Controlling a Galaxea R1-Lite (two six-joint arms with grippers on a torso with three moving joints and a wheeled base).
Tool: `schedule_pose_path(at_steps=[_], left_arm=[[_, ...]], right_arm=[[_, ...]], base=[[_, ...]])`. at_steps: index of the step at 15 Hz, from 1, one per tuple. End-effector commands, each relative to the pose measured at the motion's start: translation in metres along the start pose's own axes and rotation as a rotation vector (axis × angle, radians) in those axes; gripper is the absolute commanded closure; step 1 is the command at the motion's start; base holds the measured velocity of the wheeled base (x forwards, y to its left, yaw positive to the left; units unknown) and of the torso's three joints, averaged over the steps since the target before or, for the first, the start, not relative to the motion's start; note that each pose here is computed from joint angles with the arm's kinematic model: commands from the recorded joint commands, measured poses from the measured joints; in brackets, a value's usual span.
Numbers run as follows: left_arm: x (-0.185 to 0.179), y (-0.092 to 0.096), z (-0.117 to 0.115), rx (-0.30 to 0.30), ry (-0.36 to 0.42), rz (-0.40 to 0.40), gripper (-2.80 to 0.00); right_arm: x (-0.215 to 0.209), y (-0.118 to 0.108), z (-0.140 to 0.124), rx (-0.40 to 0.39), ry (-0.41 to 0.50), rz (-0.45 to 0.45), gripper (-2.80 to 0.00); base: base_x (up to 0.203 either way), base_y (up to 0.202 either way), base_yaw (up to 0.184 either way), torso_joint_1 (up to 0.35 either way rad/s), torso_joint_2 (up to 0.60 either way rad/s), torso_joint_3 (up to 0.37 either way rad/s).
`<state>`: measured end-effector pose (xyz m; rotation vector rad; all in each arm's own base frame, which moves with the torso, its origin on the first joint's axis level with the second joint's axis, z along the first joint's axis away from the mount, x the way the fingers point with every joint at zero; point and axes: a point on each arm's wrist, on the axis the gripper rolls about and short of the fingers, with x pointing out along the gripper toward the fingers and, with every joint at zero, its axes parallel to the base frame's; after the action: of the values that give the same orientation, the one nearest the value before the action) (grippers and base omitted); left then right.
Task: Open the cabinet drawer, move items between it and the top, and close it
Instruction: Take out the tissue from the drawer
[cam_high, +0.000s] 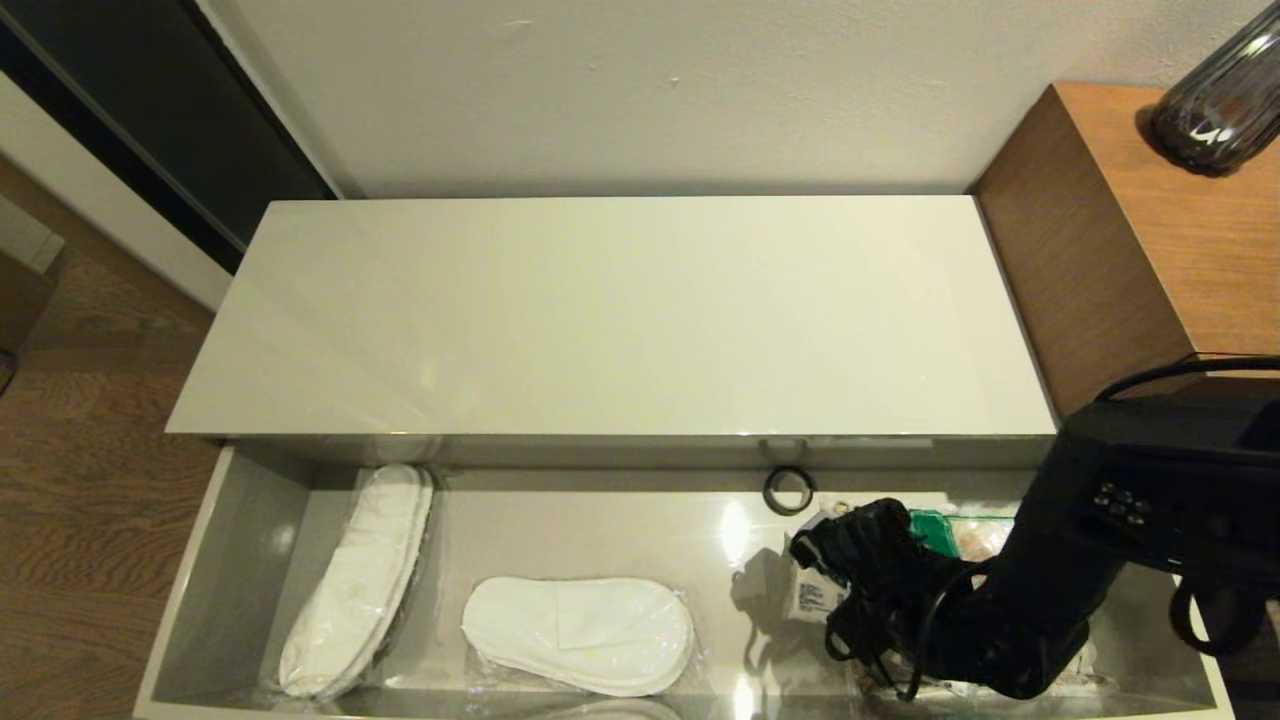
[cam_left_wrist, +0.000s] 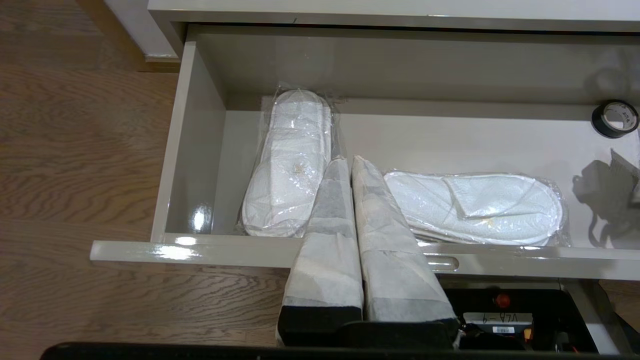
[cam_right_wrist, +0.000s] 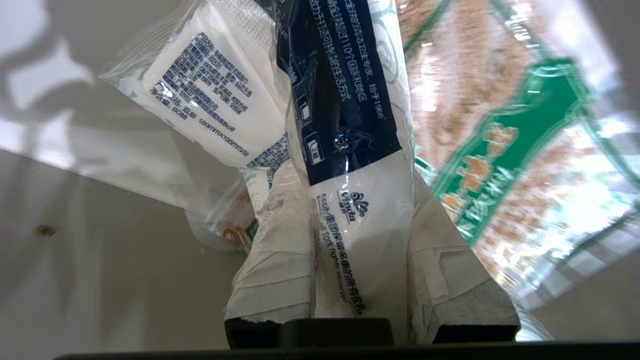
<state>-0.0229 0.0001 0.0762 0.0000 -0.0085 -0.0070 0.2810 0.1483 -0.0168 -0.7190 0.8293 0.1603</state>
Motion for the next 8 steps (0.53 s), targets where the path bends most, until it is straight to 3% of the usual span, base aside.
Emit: schedule_pose_path(at_steps=[1, 8], left_arm=[[0.0, 0.0, 0.0, 0.0, 0.001, 0.001, 0.0], [0.0, 0.0, 0.0, 0.0, 0.001, 0.0, 0.0]], right_arm=[[-0.025, -0.012, 0.004, 0.022, -0.055, -0.014, 0.0], [-0.063, -0.011, -0.021, -0.057, -0.049, -0.018, 0.0]], base=[[0.0, 0.0, 0.0, 0.0, 0.0, 0.0], [0.0, 0.0, 0.0, 0.0, 0.0, 0.0]])
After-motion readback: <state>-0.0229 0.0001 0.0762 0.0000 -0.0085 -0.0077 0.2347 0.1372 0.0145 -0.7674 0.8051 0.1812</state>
